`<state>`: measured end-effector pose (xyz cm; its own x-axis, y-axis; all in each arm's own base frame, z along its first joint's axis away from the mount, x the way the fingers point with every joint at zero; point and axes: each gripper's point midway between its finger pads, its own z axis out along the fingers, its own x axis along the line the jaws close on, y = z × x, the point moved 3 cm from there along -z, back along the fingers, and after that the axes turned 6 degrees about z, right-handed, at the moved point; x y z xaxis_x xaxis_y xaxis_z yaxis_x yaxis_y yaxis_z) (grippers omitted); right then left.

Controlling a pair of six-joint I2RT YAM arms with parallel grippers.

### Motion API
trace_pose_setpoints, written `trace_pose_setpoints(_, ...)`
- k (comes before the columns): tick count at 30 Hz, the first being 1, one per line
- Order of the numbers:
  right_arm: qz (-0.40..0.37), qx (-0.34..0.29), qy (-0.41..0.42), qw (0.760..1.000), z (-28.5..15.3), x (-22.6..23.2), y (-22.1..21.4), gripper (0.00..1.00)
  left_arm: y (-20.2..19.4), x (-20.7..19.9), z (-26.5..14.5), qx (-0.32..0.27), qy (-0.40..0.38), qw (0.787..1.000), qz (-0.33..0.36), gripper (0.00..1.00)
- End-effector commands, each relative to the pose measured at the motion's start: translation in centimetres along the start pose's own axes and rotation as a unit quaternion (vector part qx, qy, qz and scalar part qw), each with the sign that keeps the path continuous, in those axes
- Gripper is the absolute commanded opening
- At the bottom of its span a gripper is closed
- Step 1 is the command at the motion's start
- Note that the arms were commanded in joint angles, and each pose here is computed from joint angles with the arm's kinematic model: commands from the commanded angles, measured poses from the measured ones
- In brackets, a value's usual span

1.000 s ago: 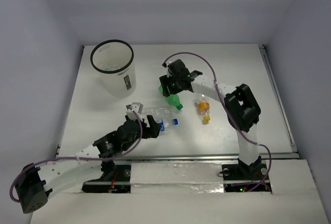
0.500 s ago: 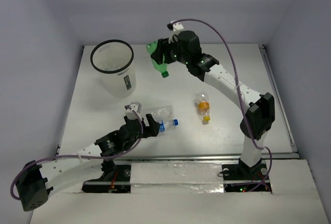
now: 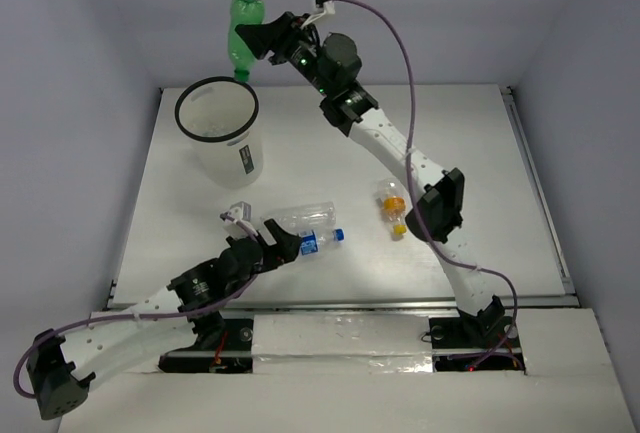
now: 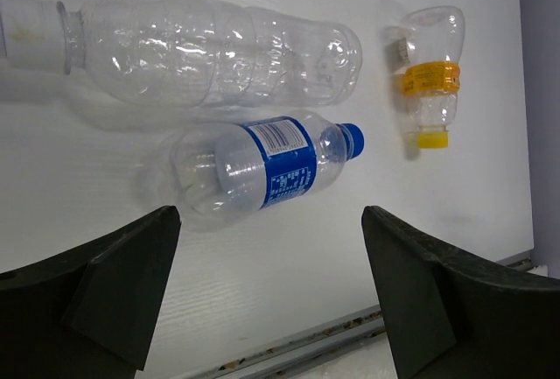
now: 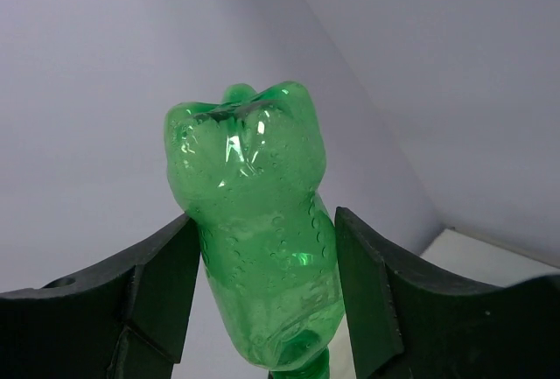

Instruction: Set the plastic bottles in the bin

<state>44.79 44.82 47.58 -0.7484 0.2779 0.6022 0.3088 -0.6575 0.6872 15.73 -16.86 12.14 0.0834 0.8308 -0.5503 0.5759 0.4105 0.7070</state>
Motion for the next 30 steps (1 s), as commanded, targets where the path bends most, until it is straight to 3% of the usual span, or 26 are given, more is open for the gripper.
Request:
trace_pose_setpoints(1,0.043,-0.056,0.042,0.997,1.7,2.2,-0.5,0.5,-1.0,1.2,0.1,0.011,0.027,0.999,-0.026,0.83)
trace_pose_setpoints(12,0.021,-0.005,-0.007,1.0,1.8,-1.9,-7.7,0.51,-2.0,1.9,0.5,0.023,0.034,0.999,-0.025,0.84)
trace_pose_setpoints(17,0.011,0.01,-0.008,1.0,1.4,-1.9,-8.7,0.63,-1.7,1.2,0.5,0.023,0.026,0.999,-0.018,0.84)
trace_pose_setpoints(22,-0.004,0.022,-0.01,1.0,0.9,-1.5,-8.5,0.79,0.1,-0.2,0.1,0.001,0.019,1.0,-0.007,0.83)
trace_pose_setpoints(30,-0.047,0.014,0.026,0.998,-0.5,3.2,-4.1,0.86,4.5,-5.2,-0.7,-0.048,0.001,0.998,0.029,0.81)
